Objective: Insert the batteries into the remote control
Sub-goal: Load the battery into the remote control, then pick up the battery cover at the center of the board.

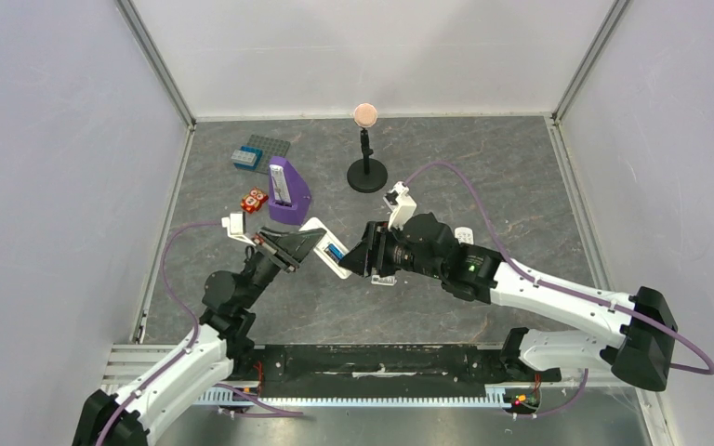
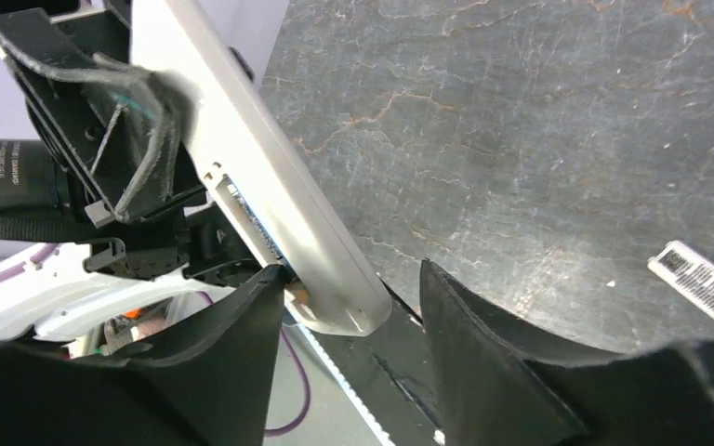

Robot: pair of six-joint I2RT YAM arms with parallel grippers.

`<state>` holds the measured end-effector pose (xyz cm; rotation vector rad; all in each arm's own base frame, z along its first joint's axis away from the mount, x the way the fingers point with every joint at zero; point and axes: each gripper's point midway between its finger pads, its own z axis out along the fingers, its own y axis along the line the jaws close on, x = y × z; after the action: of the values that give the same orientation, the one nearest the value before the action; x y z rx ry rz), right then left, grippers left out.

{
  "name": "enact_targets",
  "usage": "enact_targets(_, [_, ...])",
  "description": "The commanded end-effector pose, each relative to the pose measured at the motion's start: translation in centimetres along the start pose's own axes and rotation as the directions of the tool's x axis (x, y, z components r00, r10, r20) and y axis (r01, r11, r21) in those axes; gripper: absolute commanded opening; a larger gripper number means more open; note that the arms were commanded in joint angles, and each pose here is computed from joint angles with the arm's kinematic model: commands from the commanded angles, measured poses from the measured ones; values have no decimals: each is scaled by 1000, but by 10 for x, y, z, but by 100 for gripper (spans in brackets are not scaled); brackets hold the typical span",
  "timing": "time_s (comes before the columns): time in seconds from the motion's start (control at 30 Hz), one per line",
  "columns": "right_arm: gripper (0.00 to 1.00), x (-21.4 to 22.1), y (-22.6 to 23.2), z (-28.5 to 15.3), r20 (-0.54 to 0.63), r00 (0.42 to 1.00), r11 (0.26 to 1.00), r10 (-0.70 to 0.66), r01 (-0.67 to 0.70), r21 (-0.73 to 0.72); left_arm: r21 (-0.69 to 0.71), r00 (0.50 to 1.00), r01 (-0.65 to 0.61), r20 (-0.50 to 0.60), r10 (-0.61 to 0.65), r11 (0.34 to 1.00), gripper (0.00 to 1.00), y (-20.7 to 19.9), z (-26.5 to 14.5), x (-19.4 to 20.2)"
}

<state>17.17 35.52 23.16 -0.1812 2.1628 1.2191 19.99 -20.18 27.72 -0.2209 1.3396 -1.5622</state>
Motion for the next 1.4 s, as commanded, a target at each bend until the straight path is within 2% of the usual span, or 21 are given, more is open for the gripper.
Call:
enact_targets(0.0, [66,-9,-5,1,60,998,999,-37,36,6,161,998,-43,-35,49,986,2,-54,-1,-3])
enact_targets(0.17, [81,-19,5,-12,103,993,998,-50,54,-37,62,997,-76,9,76,995,2,-34,-5,-9])
enact_targets(0.3, [88,-25,10,-22,131,990,996,-60,68,-62,10,996,-87,30,87,996,2,-24,-8,-12])
enact_targets(0.63, [89,-43,15,-41,205,974,991,-101,118,-70,-99,993,-72,82,81,992,2,0,-15,-19])
enact_targets(0.77, [89,-48,-6,-41,214,967,991,-134,135,13,-143,993,-62,88,75,988,2,8,-16,-20])
enact_targets(0.93, [88,-60,-58,-46,211,957,963,-201,153,223,-232,994,-59,79,79,971,2,22,-20,-20])
enact_targets(1.07, [88,-59,-99,-49,156,953,916,-259,192,352,-281,994,-59,76,84,958,2,32,-23,-19])
enact_targets(1.17, [85,-45,-117,-42,54,936,874,-348,303,379,-312,994,-61,68,87,948,2,39,-26,-18])
enact_targets(1.27, [82,-10,-135,-22,-156,878,827,-452,478,296,-336,995,-59,59,83,940,2,44,-28,-16])
enact_targets(1.37, [78,19,-154,-8,-294,805,785,-516,581,215,-375,995,-63,54,89,925,2,51,-31,-16])
